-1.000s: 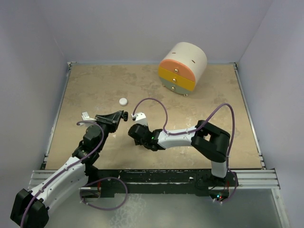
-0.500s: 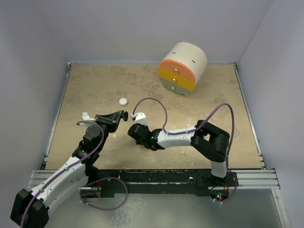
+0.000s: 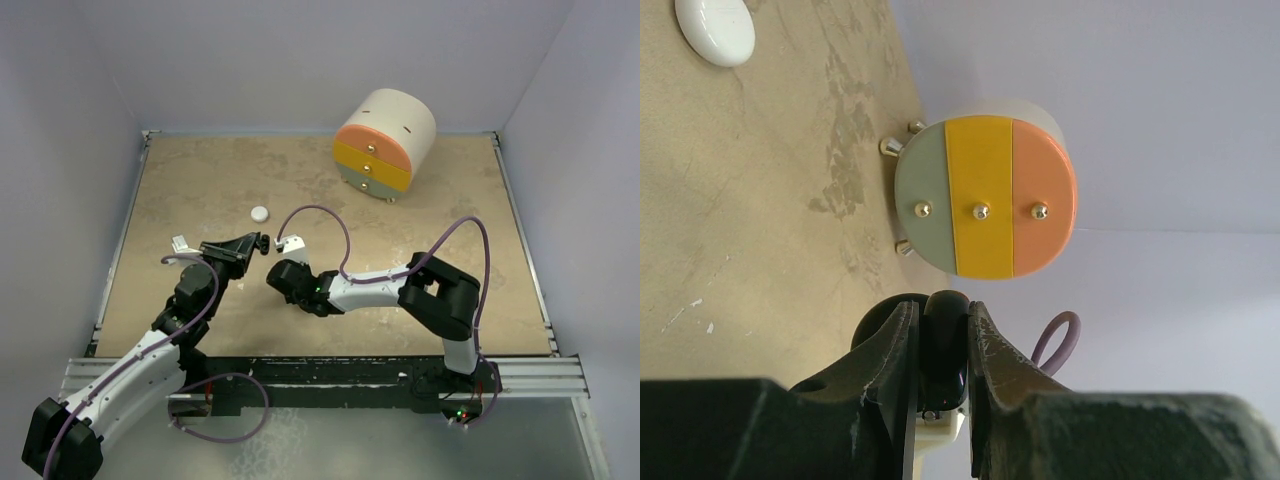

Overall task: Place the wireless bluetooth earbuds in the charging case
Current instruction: Pick up the earbud from the center of the board.

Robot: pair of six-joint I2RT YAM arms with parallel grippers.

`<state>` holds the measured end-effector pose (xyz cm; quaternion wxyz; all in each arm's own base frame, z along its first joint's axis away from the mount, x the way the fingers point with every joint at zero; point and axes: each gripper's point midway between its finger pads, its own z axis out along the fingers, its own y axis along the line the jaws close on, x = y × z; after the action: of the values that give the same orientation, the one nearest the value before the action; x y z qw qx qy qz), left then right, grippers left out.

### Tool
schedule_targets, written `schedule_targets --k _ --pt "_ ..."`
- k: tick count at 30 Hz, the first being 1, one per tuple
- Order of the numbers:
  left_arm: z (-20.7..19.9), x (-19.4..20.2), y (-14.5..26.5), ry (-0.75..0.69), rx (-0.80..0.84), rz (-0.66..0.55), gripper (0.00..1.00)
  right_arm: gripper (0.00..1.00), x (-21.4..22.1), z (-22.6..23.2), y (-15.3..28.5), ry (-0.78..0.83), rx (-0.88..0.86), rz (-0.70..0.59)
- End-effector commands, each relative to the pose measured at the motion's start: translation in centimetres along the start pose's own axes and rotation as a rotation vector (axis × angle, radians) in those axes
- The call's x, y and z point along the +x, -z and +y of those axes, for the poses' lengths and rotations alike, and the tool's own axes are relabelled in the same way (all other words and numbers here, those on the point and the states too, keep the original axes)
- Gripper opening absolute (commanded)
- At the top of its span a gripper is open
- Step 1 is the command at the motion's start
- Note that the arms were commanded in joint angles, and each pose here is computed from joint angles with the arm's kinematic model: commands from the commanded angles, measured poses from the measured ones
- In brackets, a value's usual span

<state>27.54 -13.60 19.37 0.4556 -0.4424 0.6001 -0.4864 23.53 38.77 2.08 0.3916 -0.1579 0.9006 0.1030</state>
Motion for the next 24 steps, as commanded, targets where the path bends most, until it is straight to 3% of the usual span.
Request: schedule_targets --k 1,9,24 --pt "-1.4 -0.5 0.1 0.035 0.04 -0.017 0.0 0.32 2.8 -1.8 -0.2 0.052 0.063 0.093" --pt "-1.3 -0.5 0.1 0.032 0.037 -0.02 0.0 0.35 3.2 -2.6 0.2 0.078 0.078 0.104" --pt "-1.3 -0.6 0.1 0.034 0.038 -0.022 0.0 0.33 4.1 -4.1 0.6 0.135 0.139 0.15"
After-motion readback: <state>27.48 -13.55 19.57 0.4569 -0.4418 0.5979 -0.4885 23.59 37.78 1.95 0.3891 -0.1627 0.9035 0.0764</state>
